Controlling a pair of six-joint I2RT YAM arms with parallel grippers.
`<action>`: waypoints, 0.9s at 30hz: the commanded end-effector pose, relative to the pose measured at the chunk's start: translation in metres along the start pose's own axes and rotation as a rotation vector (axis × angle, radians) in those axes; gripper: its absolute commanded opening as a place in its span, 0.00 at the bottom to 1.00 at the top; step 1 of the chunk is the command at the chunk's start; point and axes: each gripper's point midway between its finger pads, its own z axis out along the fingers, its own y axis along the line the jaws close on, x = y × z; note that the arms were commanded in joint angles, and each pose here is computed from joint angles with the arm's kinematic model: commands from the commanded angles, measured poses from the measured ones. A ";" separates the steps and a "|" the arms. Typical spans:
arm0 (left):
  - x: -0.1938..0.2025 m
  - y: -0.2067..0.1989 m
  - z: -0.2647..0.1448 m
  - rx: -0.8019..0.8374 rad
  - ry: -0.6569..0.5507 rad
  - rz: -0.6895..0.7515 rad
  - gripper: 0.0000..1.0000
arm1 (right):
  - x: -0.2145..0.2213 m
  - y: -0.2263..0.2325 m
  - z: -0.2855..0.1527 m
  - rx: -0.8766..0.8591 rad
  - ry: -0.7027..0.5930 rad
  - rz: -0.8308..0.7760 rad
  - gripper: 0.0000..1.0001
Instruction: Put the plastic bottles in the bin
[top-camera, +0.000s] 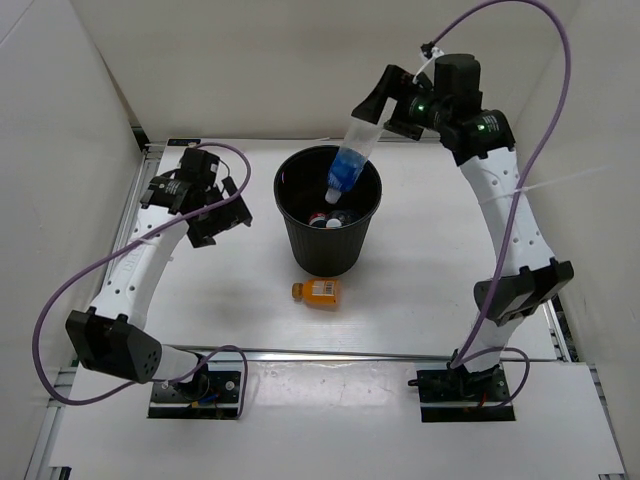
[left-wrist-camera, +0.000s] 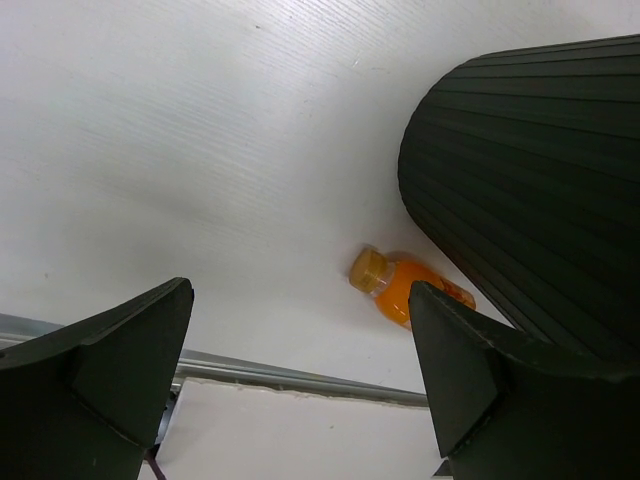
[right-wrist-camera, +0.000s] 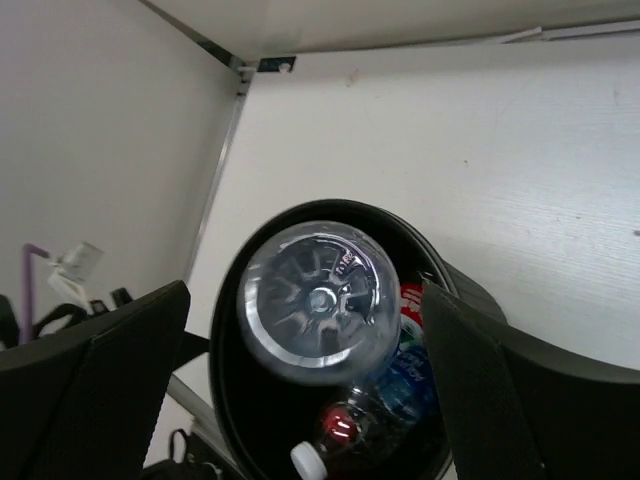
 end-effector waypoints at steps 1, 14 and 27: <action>-0.004 0.004 -0.013 0.011 -0.047 -0.022 1.00 | -0.027 0.017 -0.022 -0.010 -0.106 -0.121 1.00; 0.031 -0.003 0.005 0.130 0.061 -0.006 1.00 | 0.051 0.071 -0.119 -0.289 -0.002 -0.491 1.00; 0.048 0.039 0.037 0.113 0.164 -0.168 1.00 | 0.288 0.123 -0.124 -0.395 0.562 -0.990 1.00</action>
